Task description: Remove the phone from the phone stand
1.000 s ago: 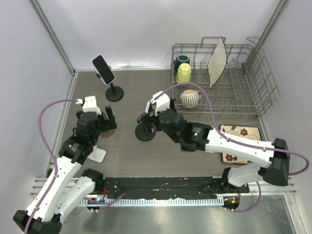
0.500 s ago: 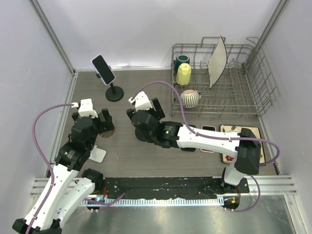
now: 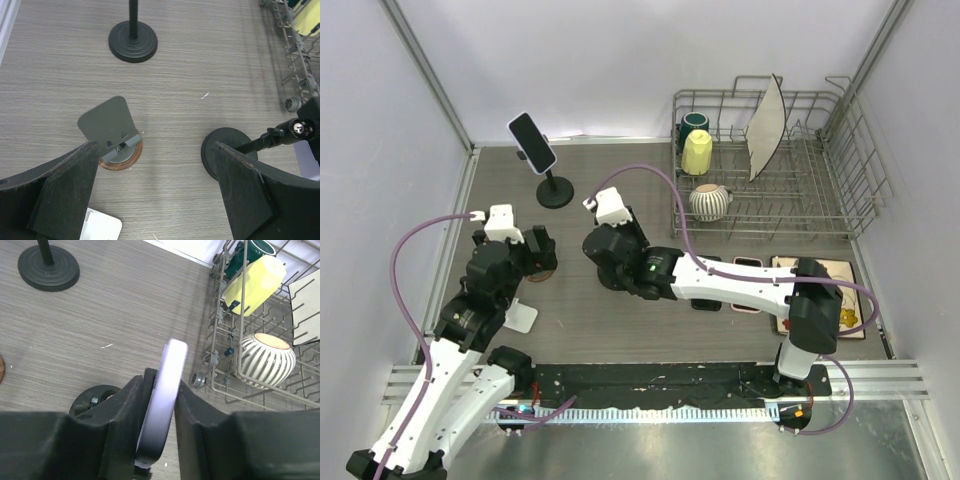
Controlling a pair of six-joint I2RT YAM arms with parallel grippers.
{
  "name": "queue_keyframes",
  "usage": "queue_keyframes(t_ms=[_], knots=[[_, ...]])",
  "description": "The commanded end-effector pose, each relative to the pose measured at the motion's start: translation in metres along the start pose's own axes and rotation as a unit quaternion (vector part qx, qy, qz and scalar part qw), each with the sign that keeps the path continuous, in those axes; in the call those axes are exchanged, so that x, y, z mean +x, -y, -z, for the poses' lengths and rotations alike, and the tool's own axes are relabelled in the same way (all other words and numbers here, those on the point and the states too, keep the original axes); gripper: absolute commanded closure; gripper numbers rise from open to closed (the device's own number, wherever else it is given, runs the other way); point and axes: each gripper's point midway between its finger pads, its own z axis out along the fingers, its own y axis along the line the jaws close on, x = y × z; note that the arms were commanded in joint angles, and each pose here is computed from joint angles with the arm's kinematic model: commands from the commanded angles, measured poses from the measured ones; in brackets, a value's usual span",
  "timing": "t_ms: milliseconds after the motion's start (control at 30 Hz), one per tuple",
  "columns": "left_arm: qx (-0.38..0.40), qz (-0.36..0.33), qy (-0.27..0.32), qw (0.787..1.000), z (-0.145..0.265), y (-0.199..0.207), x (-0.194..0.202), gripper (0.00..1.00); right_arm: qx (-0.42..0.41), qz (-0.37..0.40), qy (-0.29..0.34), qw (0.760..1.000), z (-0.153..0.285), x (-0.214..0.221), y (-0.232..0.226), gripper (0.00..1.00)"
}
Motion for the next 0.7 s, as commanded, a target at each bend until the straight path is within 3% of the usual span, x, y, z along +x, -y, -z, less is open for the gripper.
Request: queue_keyframes(t_ms=[0, 67, 100, 200, 467, 667], knots=[[0.059, -0.010, 0.025, 0.998, 0.001, 0.020, -0.011, 0.00, -0.018, -0.037, 0.007, 0.999, 0.005, -0.013, 0.007, 0.76], [0.080, -0.015, 0.028, 0.996, 0.001, 0.027, -0.011, 0.00, -0.036, -0.033, 0.006, 0.999, 0.004, -0.013, 0.007, 0.83], [0.101, -0.020, 0.028, 0.994, 0.002, 0.033, -0.011, 0.00, -0.043, -0.018, 0.005, 0.999, 0.004, -0.010, 0.007, 0.91], [0.139, -0.030, 0.039, 0.989, 0.003, 0.046, -0.010, 0.00, -0.080, -0.015, 0.015, 0.997, 0.008, -0.010, 0.008, 0.99], [0.285, -0.057, 0.044, 0.956, 0.000, 0.101, -0.004, 0.00, -0.190, -0.051, 0.043, 0.980, 0.015, -0.012, 0.021, 0.99], [0.360, -0.076, 0.016, 0.930, -0.008, 0.145, 0.000, 0.00, -0.217, -0.065, 0.074, 0.971, 0.019, -0.016, 0.030, 0.99]])
